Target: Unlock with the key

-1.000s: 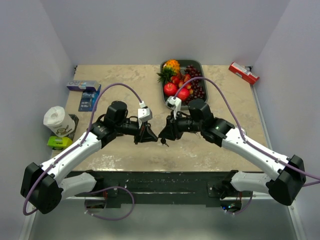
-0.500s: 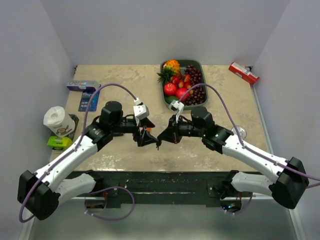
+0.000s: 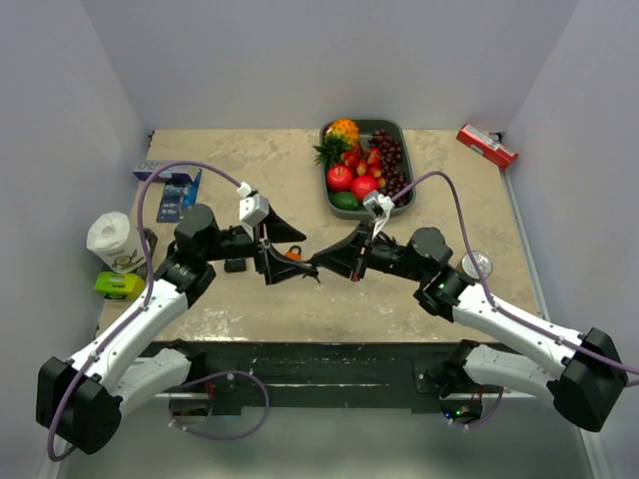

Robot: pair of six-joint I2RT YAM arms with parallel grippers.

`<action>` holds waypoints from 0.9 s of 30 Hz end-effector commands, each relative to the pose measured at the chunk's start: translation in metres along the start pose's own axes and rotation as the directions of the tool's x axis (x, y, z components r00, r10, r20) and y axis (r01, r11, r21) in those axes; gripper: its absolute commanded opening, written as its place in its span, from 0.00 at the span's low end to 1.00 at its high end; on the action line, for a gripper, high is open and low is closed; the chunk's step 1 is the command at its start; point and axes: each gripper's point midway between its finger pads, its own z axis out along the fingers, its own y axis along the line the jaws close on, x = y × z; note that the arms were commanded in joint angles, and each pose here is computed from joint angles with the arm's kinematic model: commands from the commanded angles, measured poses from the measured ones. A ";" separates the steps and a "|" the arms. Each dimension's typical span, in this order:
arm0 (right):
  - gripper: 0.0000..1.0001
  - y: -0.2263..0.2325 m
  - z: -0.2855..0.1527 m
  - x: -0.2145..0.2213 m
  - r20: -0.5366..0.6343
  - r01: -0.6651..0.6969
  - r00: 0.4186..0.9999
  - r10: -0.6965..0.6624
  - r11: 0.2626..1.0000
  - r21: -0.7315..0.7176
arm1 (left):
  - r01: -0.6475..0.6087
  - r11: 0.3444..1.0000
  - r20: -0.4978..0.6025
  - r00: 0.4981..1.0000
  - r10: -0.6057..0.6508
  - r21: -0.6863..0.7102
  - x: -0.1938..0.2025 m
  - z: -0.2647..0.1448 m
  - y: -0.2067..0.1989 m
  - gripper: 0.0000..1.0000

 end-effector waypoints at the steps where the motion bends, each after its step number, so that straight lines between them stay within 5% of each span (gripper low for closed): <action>1: 0.00 0.021 -0.003 -0.026 0.114 0.029 0.993 -0.021 0.997 -0.071 | -0.035 0.996 0.048 0.998 0.031 0.085 -0.015 0.000 -0.015 0.88; 12: 0.00 0.019 -0.003 -0.024 0.108 0.029 0.994 -0.022 0.997 -0.065 | 0.000 0.990 0.058 0.998 -0.008 0.144 -0.013 0.001 -0.022 0.38; 21: 0.00 0.016 -0.004 -0.021 0.098 0.032 0.995 -0.027 0.998 -0.049 | -0.006 0.989 0.065 0.998 -0.003 0.148 -0.015 0.000 -0.024 0.38; 27: 0.00 0.016 -0.005 -0.021 0.095 0.037 0.995 -0.032 0.998 -0.044 | -0.007 0.989 0.067 0.998 -0.002 0.147 -0.015 0.000 -0.025 0.17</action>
